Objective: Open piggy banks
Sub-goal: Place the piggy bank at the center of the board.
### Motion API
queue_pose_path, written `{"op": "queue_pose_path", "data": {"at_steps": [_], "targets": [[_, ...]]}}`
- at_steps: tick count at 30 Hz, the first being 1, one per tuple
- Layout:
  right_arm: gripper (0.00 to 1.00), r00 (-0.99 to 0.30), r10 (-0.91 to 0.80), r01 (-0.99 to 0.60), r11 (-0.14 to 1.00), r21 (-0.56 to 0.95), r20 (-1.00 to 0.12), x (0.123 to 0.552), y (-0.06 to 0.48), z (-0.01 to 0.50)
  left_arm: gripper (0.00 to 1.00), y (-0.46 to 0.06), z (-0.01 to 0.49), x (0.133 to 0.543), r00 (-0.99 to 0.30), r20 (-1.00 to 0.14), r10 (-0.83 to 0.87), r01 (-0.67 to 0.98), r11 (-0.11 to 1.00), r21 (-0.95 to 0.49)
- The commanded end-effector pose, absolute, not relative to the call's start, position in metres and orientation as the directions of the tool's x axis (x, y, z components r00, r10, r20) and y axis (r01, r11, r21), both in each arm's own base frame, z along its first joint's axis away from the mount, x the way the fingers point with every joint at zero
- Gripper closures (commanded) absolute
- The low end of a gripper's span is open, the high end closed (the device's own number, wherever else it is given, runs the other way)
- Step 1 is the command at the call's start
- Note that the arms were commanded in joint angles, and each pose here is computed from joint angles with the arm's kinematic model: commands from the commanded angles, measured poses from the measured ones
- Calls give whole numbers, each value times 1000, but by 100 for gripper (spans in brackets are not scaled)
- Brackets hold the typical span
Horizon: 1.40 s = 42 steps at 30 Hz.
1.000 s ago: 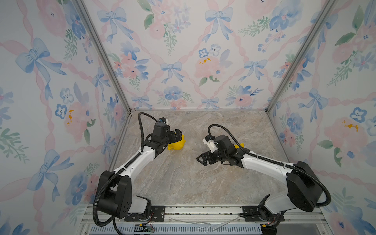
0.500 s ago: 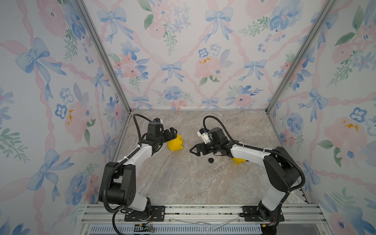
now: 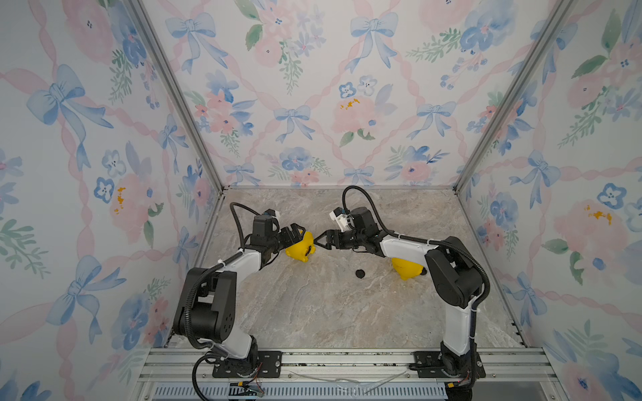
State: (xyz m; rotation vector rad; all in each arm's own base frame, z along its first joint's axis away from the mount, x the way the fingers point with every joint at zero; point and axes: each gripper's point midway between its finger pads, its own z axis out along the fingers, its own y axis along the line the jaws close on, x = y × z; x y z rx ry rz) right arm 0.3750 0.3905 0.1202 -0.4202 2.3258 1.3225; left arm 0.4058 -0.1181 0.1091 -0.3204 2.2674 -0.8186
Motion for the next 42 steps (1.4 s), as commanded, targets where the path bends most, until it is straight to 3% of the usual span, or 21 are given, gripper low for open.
{"op": "queue_pose_path", "data": {"at_steps": [1,18,32,42], "targets": [[4,-888,1,-411,446,795,-459,375,395,123,2,-120,112,396,-733,-512,-448,5,749,-663],[11,-908,7,-398,296,868,-418,358,432,119,2,-120,94,374,-750,-466,-470,-22,722,-692],[11,-910,-74,-416,167,894,-409,350,465,129,2,-119,89,371,-755,-453,-475,-20,706,-708],[12,-926,-16,-377,95,921,-377,341,459,127,2,-127,94,360,-761,-438,-478,11,666,-745]]}}
